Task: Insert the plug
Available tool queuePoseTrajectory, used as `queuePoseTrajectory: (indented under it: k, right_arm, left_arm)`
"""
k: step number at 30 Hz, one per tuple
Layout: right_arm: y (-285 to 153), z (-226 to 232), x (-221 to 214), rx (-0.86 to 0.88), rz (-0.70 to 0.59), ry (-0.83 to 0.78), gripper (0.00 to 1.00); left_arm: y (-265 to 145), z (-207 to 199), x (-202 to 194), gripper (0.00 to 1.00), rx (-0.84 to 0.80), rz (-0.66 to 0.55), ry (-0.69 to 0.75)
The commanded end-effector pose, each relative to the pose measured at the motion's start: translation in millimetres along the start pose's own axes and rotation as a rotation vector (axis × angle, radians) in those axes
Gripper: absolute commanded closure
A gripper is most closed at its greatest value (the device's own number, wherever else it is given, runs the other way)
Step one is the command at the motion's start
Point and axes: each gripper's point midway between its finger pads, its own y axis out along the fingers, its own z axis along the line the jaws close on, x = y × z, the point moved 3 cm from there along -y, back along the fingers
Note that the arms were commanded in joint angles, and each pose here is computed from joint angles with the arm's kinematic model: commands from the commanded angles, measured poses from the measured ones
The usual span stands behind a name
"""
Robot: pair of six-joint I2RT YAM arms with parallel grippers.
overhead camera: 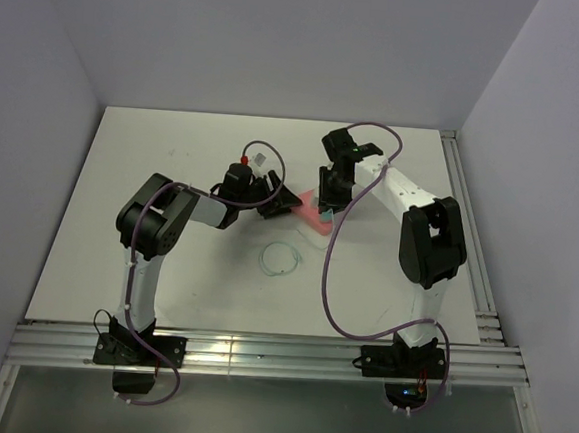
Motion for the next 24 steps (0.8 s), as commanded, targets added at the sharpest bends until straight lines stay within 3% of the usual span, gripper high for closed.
queuePoseTrajectory:
  k: [1, 9, 15, 17, 18, 24]
  right_arm:
    - [-16, 3, 11, 0.024, -0.054, -0.007, 1.00]
    - [-14, 2, 12, 0.018, -0.052, -0.008, 1.00]
    - [-17, 4, 14, 0.019, -0.053, -0.005, 1.00]
    - [-18, 4, 14, 0.016, -0.046, -0.002, 1.00]
    - [-20, 5, 17, 0.018, -0.052, 0.001, 1.00]
    - [-25, 8, 22, 0.017, -0.034, 0.004, 1.00]
  left_arm:
    - [1, -12, 13, 0.38, -0.017, -0.040, 0.032]
    - [2, -23, 16, 0.46, -0.060, -0.041, 0.041]
    - [4, -24, 17, 0.62, -0.067, -0.043, 0.056]
    - [6, -24, 17, 0.93, -0.069, -0.042, 0.055]
    - [7, -20, 16, 1.00, -0.059, -0.038, 0.048]
    - [0, -12, 5, 1.00, -0.043, -0.050, 0.034]
